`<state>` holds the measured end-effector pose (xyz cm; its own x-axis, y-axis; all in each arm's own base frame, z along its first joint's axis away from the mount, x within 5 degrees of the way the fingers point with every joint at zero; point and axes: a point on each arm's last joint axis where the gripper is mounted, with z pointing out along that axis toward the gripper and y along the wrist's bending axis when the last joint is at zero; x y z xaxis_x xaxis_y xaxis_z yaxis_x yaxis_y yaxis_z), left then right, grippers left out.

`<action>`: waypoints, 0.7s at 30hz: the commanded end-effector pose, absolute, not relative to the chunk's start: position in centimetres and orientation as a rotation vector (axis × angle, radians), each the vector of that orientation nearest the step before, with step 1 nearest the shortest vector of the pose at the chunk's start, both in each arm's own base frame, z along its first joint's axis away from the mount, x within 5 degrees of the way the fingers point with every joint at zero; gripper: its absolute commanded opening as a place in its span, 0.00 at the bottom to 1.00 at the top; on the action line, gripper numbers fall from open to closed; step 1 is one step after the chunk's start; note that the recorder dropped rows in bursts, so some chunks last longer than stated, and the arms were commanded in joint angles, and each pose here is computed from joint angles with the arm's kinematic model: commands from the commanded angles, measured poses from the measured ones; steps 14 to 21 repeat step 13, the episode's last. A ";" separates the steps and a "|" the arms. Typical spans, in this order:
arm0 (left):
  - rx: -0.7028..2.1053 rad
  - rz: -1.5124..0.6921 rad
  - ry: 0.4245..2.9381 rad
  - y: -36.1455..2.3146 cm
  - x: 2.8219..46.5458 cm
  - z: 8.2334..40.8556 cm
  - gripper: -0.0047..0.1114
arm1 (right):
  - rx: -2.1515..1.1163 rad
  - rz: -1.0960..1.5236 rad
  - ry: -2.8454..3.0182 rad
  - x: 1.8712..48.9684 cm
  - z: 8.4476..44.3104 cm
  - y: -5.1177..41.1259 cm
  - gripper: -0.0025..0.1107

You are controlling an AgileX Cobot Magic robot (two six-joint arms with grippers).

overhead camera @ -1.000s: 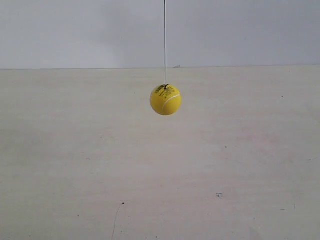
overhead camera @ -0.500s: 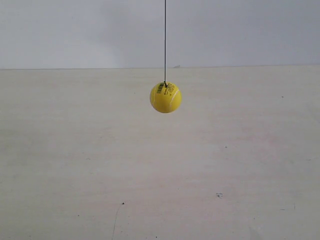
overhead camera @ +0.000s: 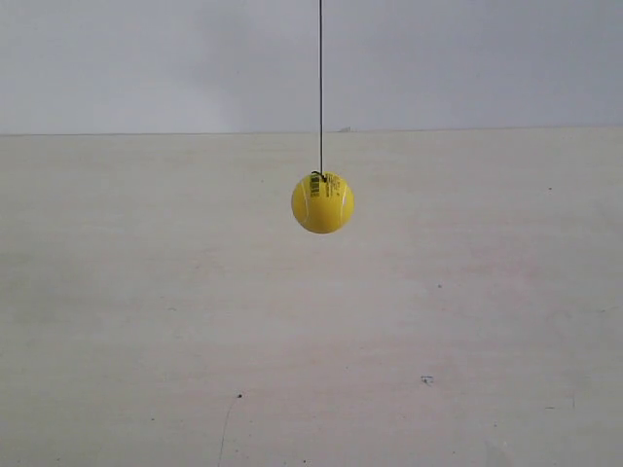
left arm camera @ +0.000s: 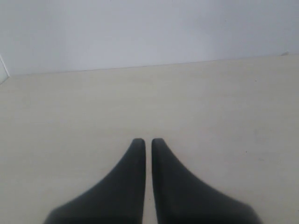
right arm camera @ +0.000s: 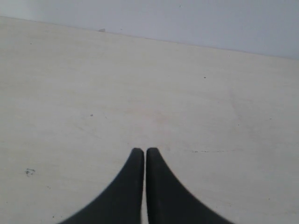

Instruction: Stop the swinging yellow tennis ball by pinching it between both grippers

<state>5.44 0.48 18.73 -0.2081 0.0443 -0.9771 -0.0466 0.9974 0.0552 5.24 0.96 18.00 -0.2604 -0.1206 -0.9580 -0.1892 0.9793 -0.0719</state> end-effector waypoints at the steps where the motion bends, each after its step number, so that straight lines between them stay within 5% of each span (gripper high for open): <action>1: 0.003 0.084 1.781 0.5 5.4 18.6 0.08 | -0.228 0.056 1.832 5.2 18.1 0.9 0.02; 21: 0.003 0.084 1.781 0.5 5.4 18.6 0.08 | -0.224 0.058 1.818 5.3 18.2 0.9 0.02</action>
